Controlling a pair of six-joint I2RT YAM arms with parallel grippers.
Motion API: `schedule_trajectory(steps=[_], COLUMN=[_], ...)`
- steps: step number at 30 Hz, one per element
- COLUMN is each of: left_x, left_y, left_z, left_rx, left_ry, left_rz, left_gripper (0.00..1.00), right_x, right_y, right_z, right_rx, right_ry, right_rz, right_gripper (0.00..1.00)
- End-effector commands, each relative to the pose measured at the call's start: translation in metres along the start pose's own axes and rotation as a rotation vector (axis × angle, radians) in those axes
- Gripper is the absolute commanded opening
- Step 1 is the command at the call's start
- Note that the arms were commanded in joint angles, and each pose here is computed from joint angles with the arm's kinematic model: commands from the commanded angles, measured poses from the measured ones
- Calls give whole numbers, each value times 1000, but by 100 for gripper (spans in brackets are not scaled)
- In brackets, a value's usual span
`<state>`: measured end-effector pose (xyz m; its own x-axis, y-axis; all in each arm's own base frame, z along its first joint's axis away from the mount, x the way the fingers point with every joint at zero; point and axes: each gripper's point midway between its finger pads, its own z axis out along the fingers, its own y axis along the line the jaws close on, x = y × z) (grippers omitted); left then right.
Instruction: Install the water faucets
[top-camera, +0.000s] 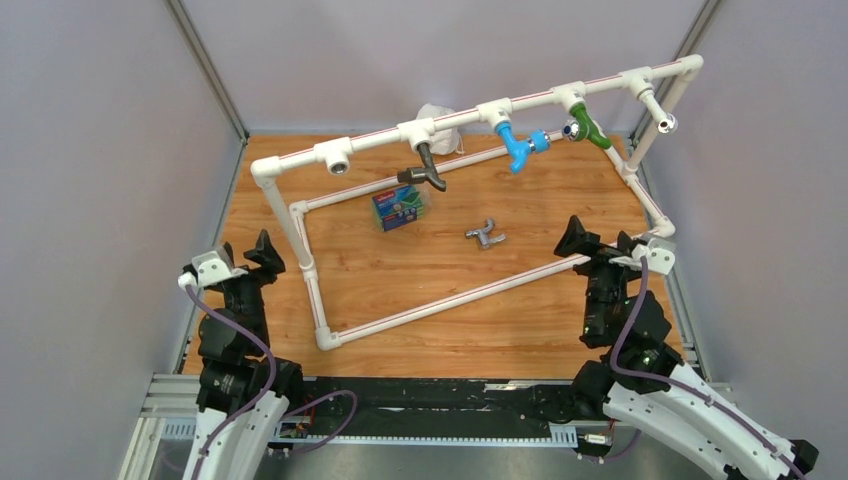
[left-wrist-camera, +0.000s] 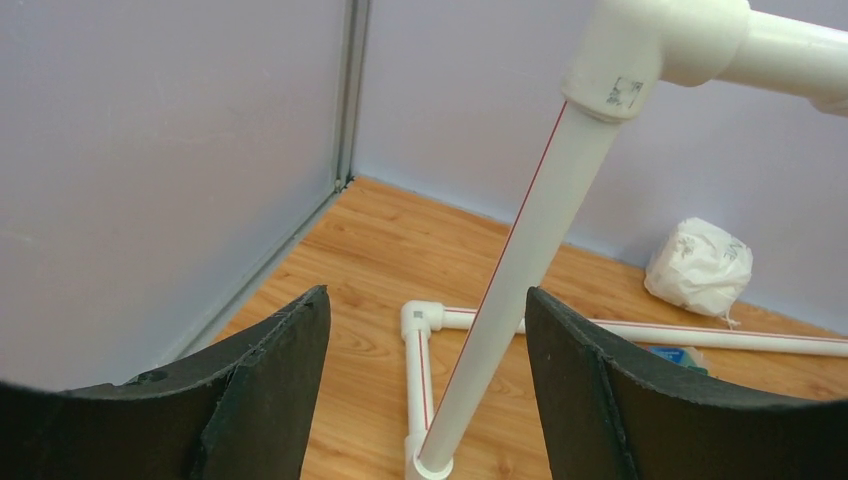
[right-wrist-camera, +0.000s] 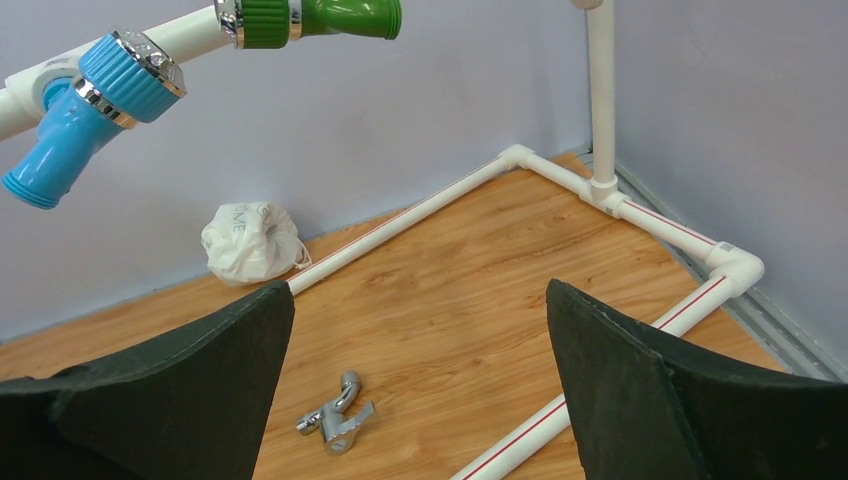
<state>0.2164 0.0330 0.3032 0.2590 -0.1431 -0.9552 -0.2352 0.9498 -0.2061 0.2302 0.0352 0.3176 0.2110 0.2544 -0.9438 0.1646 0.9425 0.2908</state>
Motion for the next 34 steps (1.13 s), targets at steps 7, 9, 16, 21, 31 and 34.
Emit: schedule_trajectory(steps=[7, 9, 16, 21, 31, 34], left_x=[7, 12, 23, 24, 27, 28], left_y=[1, 1, 2, 7, 9, 11], left_z=[3, 5, 13, 16, 16, 16], left_rx=[-24, -28, -67, -115, -122, -130], left_ry=[-1, 23, 88, 110, 104, 107], left_rz=[-39, -24, -9, -4, 0, 9], left_gripper=[77, 77, 78, 78, 78, 78], right_x=[-52, -54, -43, -39, -41, -41], right_y=[-19, -23, -21, -14, -19, -22], right_z=[-6, -6, -6, -1, 10, 12], right_rx=[-5, 9, -4, -22, -18, -7], right_ry=[-74, -75, -78, -80, -113, -123], right_rz=[-119, -144, -129, -154, -130, -108], right_gripper=[100, 100, 100, 100, 100, 100])
